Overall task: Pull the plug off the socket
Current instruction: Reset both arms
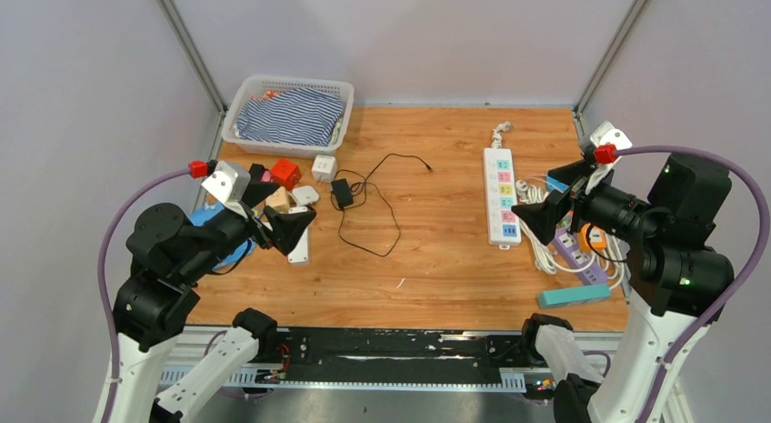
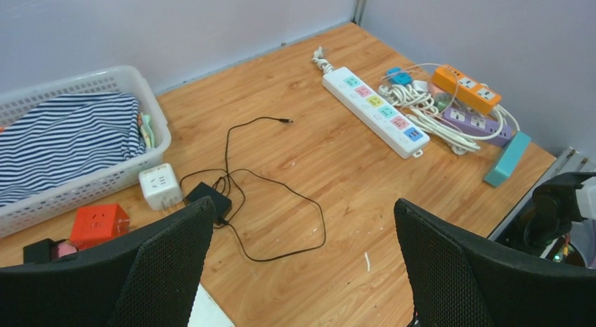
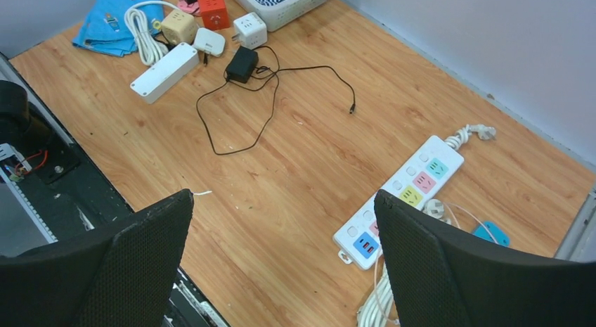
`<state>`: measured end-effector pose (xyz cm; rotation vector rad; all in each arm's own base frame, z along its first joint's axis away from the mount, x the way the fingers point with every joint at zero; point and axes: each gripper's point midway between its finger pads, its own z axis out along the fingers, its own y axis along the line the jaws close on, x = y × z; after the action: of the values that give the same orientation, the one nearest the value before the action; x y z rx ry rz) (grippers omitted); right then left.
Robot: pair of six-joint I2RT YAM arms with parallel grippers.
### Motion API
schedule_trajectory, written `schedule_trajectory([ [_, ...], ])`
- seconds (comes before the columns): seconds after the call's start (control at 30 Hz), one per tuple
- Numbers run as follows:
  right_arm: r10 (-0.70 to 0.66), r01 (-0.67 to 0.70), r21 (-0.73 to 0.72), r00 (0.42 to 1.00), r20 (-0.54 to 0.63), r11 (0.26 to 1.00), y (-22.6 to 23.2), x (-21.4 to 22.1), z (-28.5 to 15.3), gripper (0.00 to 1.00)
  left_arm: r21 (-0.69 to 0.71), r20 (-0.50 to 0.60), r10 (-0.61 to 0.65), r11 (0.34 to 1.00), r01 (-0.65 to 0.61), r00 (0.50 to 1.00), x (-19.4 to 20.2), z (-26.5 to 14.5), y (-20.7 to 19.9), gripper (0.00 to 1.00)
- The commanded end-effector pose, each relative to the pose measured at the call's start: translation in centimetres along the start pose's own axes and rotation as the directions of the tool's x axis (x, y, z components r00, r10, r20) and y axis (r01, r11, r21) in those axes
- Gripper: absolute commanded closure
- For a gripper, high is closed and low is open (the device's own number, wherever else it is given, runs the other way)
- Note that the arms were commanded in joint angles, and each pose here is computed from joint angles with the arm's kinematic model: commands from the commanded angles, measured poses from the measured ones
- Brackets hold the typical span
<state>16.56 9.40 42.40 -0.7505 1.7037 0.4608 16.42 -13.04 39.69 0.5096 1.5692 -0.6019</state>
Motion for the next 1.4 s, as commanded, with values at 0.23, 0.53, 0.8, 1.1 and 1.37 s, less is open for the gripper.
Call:
schedule_trajectory([
  [0.23,0.084,-0.086,0.083,0.996,0.030,0.993,-0.2,-0.3,-0.3,0.00,0.025,0.046,-0.098,0.995,0.097,0.994,-1.1,-0.9,-1.1,0.00],
  [0.53,0.072,-0.075,0.060,0.996,0.048,0.995,0.6,-0.6,-0.6,0.00,0.006,0.064,-0.115,0.993,0.115,0.991,-0.9,-2.0,-1.1,0.00],
  [0.8,0.056,-0.059,0.060,0.997,0.050,0.996,0.9,-0.5,-0.8,0.00,0.011,0.059,-0.120,0.993,0.120,0.991,-0.5,-2.1,-1.2,0.00],
  [1.1,0.034,-0.037,0.053,0.998,0.051,0.998,1.2,-0.7,-1.0,0.00,0.011,0.051,-0.113,0.994,0.113,0.992,0.0,-2.1,-1.2,0.00],
  [1.37,0.022,-0.024,0.034,0.998,0.055,0.999,1.5,-0.8,-1.0,0.00,0.010,0.042,-0.109,0.994,0.109,0.993,0.4,-1.9,-1.1,0.00],
])
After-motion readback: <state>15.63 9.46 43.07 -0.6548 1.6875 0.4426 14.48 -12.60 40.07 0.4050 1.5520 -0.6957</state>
